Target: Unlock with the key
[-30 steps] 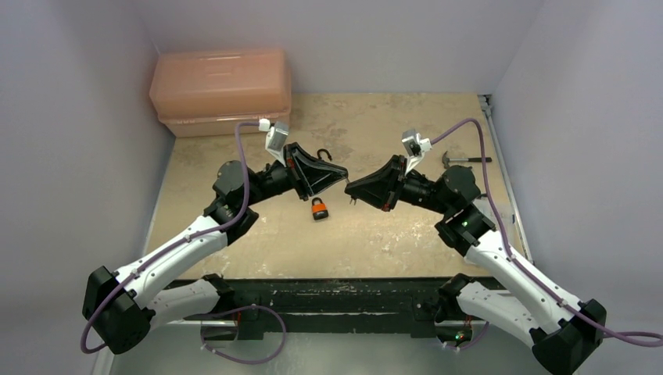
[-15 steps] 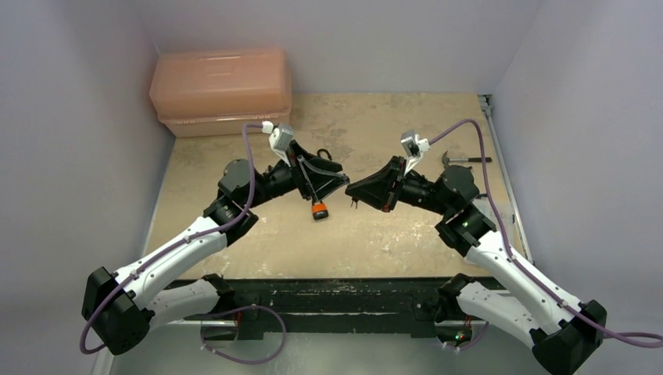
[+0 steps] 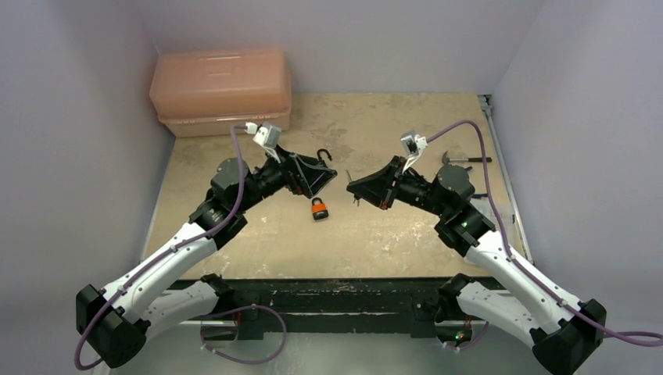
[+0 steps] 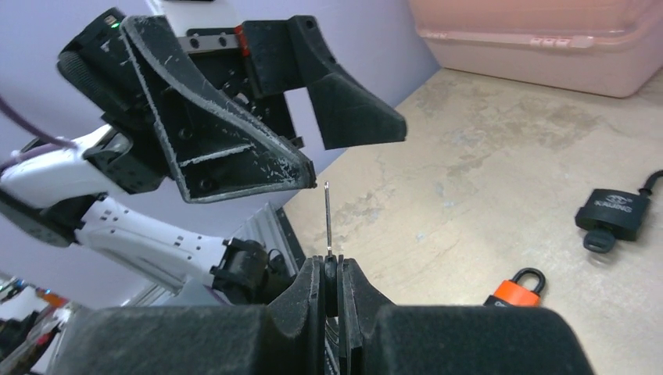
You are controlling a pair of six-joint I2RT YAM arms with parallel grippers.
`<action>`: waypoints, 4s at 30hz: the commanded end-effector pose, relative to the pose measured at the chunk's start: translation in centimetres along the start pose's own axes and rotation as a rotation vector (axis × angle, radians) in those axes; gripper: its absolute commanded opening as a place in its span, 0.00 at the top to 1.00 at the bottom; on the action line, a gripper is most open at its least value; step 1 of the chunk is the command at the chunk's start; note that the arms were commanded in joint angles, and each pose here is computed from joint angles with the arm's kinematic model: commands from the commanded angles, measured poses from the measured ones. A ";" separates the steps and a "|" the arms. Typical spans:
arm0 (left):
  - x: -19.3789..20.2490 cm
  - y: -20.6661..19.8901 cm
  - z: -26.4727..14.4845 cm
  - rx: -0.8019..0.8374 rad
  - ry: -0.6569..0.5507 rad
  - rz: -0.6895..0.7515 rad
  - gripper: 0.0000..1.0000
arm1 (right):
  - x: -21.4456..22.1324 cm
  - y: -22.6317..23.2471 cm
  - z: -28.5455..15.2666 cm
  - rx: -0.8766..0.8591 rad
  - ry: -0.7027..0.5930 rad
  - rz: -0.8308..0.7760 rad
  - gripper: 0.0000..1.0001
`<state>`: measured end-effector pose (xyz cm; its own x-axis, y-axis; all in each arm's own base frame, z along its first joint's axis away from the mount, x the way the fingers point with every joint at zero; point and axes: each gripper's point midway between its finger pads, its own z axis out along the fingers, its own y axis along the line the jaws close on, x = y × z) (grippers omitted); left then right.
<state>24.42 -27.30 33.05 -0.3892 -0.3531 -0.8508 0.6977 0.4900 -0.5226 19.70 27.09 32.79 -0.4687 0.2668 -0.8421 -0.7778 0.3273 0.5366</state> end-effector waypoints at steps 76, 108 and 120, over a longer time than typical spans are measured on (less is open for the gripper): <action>24.0 22.0 0.8 -1.218 0.770 -0.160 0.39 | 5.5 -13.7 -5.7 0.721 -0.047 0.146 1.00; 23.2 19.5 -0.1 -1.181 0.775 -0.235 0.34 | 5.8 -13.9 -6.2 0.735 -0.044 0.145 1.00; 24.3 20.3 0.0 -1.189 0.774 -0.233 0.41 | 5.9 -13.9 -6.5 0.741 -0.044 0.145 1.00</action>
<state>29.77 -25.58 1.82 -0.9113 -0.1799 -0.3703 -0.1781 0.9832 -0.0394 24.71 18.83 19.46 -0.5532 0.3694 -0.7467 -0.2200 0.7997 0.5587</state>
